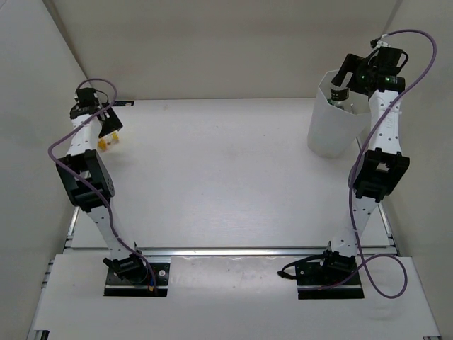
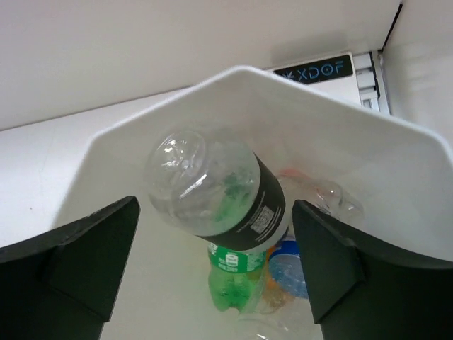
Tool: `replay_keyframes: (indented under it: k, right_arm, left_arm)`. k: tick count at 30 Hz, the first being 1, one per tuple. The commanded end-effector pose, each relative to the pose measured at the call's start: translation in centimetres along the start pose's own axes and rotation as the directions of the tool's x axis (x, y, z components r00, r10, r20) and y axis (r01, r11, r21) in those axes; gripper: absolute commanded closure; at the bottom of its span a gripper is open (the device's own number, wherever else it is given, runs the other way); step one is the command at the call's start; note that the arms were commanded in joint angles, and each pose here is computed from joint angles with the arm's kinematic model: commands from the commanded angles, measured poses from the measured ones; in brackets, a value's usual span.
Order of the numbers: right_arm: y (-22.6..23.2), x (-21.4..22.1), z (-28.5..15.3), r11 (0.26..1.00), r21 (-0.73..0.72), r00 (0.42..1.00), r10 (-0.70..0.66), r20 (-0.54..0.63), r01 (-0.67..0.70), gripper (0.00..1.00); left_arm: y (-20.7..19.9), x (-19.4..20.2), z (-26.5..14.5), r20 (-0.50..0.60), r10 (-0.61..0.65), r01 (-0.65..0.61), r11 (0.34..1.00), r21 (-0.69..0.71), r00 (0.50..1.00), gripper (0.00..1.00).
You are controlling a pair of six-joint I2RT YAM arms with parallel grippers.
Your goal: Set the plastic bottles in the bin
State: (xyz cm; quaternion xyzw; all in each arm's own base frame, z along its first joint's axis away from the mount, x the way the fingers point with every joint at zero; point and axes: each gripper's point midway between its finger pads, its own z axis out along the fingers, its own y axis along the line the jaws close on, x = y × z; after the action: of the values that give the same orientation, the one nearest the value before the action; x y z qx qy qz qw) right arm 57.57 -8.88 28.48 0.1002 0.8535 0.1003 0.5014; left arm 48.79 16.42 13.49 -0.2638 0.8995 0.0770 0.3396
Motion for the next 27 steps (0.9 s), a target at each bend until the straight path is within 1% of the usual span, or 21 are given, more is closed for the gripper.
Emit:
replay_keyframes:
  k: [1,2,3,4,6,7,8,9,10,12,13,14,17,18,19,20,22,23,24,25,27]
  right_arm:
    - [2.5,-3.8,-2.5,0.996,-0.012,0.991,-0.082,0.109,0.084,0.06]
    - [3.2,-3.6,-2.4,0.995,-0.017,0.990,-0.094,0.106,0.097,0.03]
    - [3.0,-3.9,-2.7,0.995,-0.003,0.988,-0.103,0.114,0.104,0.02]
    - [3.1,-3.4,-2.5,0.994,-0.003,0.989,-0.112,0.100,0.113,0.01]
    - [3.5,-3.6,-3.1,0.993,-0.001,0.988,-0.116,0.103,0.117,0.01]
    - [3.4,-3.8,-3.6,0.993,-0.004,0.988,-0.113,0.106,0.114,0.01]
    - [3.8,-4.0,-4.0,0.992,-0.006,0.986,-0.123,0.110,0.125,0.01]
    - [3.4,-3.5,-3.9,0.992,0.003,0.988,-0.126,0.093,0.126,0.01]
    - [3.6,-4.1,-4.7,0.991,0.001,0.986,-0.131,0.106,0.132,0.01]
    - [3.8,-4.4,-5.9,0.986,0.011,0.980,-0.165,0.114,0.165,0.01]
    - [3.7,-4.3,-6.1,0.986,0.022,0.980,-0.169,0.107,0.167,0.01]
    - [3.5,-4.5,-6.6,0.983,0.037,0.977,-0.182,0.112,0.179,0.01]
    - [3.6,-5.0,-7.6,0.979,0.059,0.971,-0.203,0.128,0.196,0.01]
    - [3.6,-5.1,-8.0,0.979,0.062,0.971,-0.199,0.130,0.193,0.00]
    - [3.7,-4.8,-8.1,0.980,0.063,0.973,-0.194,0.122,0.187,0.00]
    - [3.5,-4.4,-8.2,0.983,0.066,0.977,-0.180,0.110,0.173,0.01]
    - [3.5,-3.4,-8.8,0.981,0.078,0.980,-0.182,0.081,0.176,0.00]
    - [3.2,-3.0,-9.1,0.980,0.089,0.980,-0.183,0.072,0.177,0.01]
    - [3.3,-3.3,-9.8,0.978,0.094,0.977,-0.194,0.085,0.186,0.01]
    - [3.1,-2.9,-9.7,0.979,0.098,0.979,-0.187,0.084,0.179,0.00]
    - [3.1,-2.7,-9.9,0.979,0.098,0.979,-0.185,0.084,0.177,0.01]
  left_arm:
    - [0.9,-0.2,-0.9,0.035,-0.244,0.246,0.964,-0.104,0.969,0.01]
    - [1.2,-0.4,-1.0,0.051,-0.332,0.336,0.936,-0.101,0.942,0.02]
    - [1.2,0.6,-0.6,0.045,-0.409,0.412,0.904,-0.114,0.911,0.01]
    - [1.7,1.5,0.0,0.050,-0.451,0.454,0.882,-0.126,0.891,0.01]
    - [1.2,2.3,0.7,0.069,-0.556,0.560,0.820,-0.115,0.828,0.01]
    - [1.7,2.5,1.4,0.076,-0.600,0.605,0.787,-0.126,0.796,0.02]
    - [2.5,2.6,1.6,0.092,-0.624,0.630,0.761,-0.154,0.776,0.01]
    - [2.4,2.5,2.0,0.099,-0.652,0.658,0.736,-0.159,0.752,0.01]
    - [2.6,2.5,2.4,0.113,-0.678,0.686,0.709,-0.165,0.727,0.01]
    - [2.6,2.3,3.5,0.126,-0.719,0.730,0.672,-0.124,0.684,0.01]
    - [2.6,1.9,3.2,0.141,-0.738,0.751,0.652,-0.104,0.660,0.01]
    - [3.0,1.8,3.3,0.159,-0.762,0.778,0.622,-0.090,0.628,0.01]
    - [4.0,1.8,3.0,0.218,-0.785,0.813,0.576,-0.089,0.580,0.01]
    - [4.5,2.0,3.0,0.227,-0.781,0.811,0.576,-0.098,0.582,0.01]
    - [5.2,2.0,3.3,0.230,-0.793,0.825,0.555,-0.108,0.564,0.02]
    - [5.0,2.1,4.0,0.213,-0.800,0.828,0.550,-0.109,0.560,0.01]
    - [5.6,2.1,4.5,0.222,-0.805,0.835,0.536,-0.125,0.550,0.01]
    - [5.6,1.4,4.6,0.232,-0.806,0.837,0.536,-0.106,0.545,0.01]
    - [5.6,0.8,4.7,0.242,-0.808,0.841,0.533,-0.089,0.537,0.01]
    - [5.5,0.8,4.8,0.237,-0.808,0.840,0.535,-0.085,0.539,0.01]
    - [5.5,-0.1,5.0,0.262,-0.800,0.839,0.538,-0.085,0.540,0.01]
